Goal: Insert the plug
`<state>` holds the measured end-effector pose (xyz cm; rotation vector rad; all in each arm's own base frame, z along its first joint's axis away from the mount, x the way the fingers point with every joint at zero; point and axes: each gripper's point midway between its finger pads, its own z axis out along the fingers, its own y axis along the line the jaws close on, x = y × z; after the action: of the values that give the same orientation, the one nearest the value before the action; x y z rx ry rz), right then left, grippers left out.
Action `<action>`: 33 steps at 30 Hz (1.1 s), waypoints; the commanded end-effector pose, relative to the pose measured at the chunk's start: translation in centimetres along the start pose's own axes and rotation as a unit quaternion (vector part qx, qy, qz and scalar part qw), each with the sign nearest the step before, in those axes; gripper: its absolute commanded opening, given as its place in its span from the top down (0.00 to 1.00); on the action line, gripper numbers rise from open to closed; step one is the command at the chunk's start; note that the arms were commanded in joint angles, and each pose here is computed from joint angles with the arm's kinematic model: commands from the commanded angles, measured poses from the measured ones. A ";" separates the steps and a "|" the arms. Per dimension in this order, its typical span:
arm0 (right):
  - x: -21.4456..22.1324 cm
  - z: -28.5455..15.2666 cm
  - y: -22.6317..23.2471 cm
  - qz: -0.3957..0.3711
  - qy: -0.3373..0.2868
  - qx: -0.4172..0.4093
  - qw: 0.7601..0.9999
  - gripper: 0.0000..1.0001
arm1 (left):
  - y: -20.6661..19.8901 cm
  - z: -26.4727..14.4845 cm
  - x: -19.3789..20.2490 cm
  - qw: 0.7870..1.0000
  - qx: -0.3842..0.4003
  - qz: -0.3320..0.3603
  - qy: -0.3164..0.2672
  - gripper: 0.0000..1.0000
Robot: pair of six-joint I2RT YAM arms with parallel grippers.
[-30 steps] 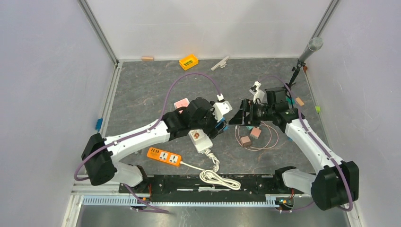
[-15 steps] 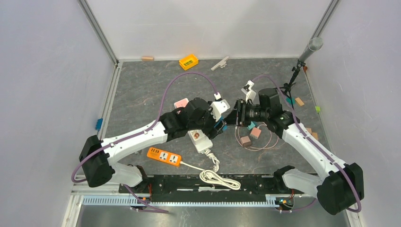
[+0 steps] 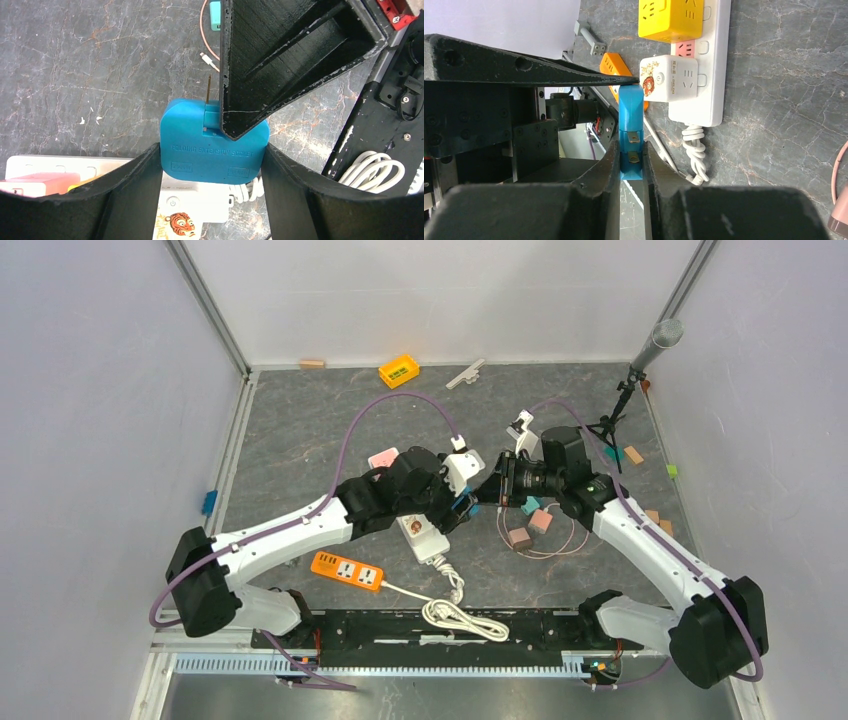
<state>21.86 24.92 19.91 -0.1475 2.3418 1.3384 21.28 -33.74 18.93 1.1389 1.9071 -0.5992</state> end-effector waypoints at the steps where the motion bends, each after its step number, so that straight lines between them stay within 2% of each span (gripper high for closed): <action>1: -0.9 0.0 0.8 -0.027 -0.018 -0.008 0.999 1.00 | 0.1 -1.0 -2.3 0.999 -0.014 -0.019 -0.039 0.38; 2: -0.9 -0.1 0.7 -0.031 -0.019 -0.006 0.999 1.00 | 0.5 -1.0 -2.5 0.998 -0.026 -0.033 -0.042 0.17; 3: -1.1 -0.2 0.6 -0.037 -0.022 0.001 0.999 1.00 | 0.6 -1.2 -2.7 0.998 -0.030 -0.042 -0.045 0.01; 8: -2.0 -0.7 0.0 -0.062 -0.024 0.030 0.997 1.00 | 2.3 -2.6 -3.9 0.987 -0.082 -0.117 -0.066 0.00; 10: -2.5 -1.0 0.0 -0.068 -0.029 0.031 0.997 1.00 | 3.0 -3.1 -3.9 0.978 -0.093 -0.178 -0.064 0.00; 13: -3.4 -1.7 -0.1 -0.073 -0.041 0.030 0.996 1.00 | 3.3 -3.7 -4.0 0.957 -0.061 -0.275 -0.065 0.00; 15: -4.0 -2.2 0.2 -0.077 -0.051 0.023 0.995 1.00 | 4.3 -4.1 -3.6 0.935 -0.039 -0.345 -0.067 0.00; 21: -5.0 -2.9 2.1 -0.102 -0.066 -0.016 0.992 1.00 | 5.8 -5.6 -3.2 0.848 0.061 -0.521 -0.078 0.00; 26: -4.9 -2.8 3.6 -0.092 -0.079 -0.066 0.990 1.00 | 6.2 -6.2 -4.6 0.798 0.129 -0.578 -0.109 0.00; 33: -5.1 -2.9 5.9 -0.080 -0.105 -0.133 0.982 1.00 | 5.1 -6.7 -6.5 0.779 0.193 -0.577 -0.154 0.05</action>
<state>24.11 23.92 24.71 -0.2192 2.0856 1.3875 25.93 -28.31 23.75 -0.1717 2.2189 -1.5343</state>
